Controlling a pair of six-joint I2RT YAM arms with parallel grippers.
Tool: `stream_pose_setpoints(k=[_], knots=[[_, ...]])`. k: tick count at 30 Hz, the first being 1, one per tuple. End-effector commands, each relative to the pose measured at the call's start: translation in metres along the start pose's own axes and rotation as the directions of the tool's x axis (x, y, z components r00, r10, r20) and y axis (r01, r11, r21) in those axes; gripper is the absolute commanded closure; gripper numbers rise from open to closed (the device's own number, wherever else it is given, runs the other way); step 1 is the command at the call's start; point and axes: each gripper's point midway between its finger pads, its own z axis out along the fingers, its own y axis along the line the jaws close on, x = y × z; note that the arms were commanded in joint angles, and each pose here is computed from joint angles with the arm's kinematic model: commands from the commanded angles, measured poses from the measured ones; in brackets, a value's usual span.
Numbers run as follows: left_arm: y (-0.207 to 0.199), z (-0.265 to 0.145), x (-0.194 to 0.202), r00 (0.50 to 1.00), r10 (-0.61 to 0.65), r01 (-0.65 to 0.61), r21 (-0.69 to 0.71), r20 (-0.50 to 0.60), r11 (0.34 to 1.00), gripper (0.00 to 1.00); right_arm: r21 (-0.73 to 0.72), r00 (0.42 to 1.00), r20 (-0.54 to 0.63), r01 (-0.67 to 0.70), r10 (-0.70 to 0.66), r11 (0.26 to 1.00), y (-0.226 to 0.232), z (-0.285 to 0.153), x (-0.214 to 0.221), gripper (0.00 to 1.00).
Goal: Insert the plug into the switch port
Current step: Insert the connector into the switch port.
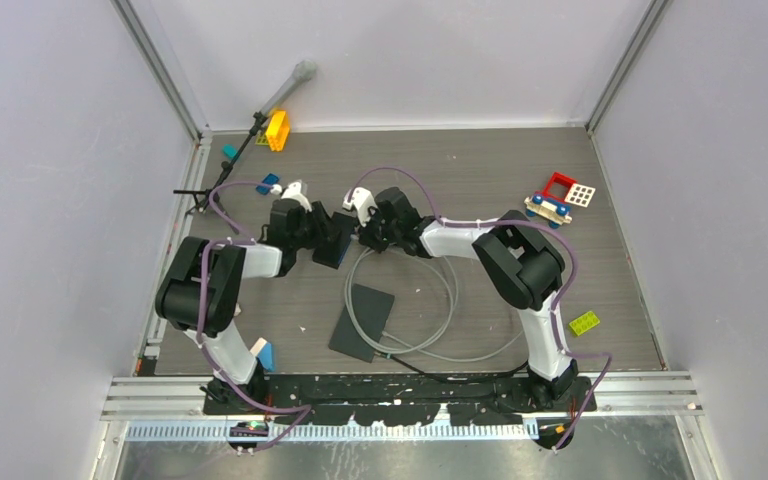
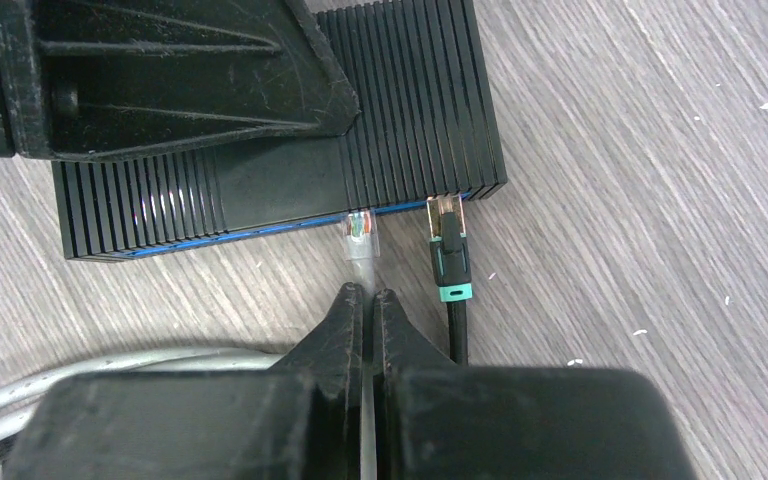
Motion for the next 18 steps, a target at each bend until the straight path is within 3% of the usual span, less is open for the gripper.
stream_pose_setpoints(k=[1, 18], knots=[[-0.031, -0.009, 0.074, 0.962, -0.002, 0.041, 0.137, -0.275, 0.990, 0.51, 0.001, 0.982, 0.183, 0.045, -0.044, 0.999, 0.010, 0.012, -0.046, 1.00], [-0.064, -0.012, 0.102, 0.921, 0.125, -0.033, 0.248, -0.368, 0.968, 0.51, -0.022, 0.947, 0.304, 0.118, -0.106, 0.993, 0.013, 0.002, -0.099, 1.00]])
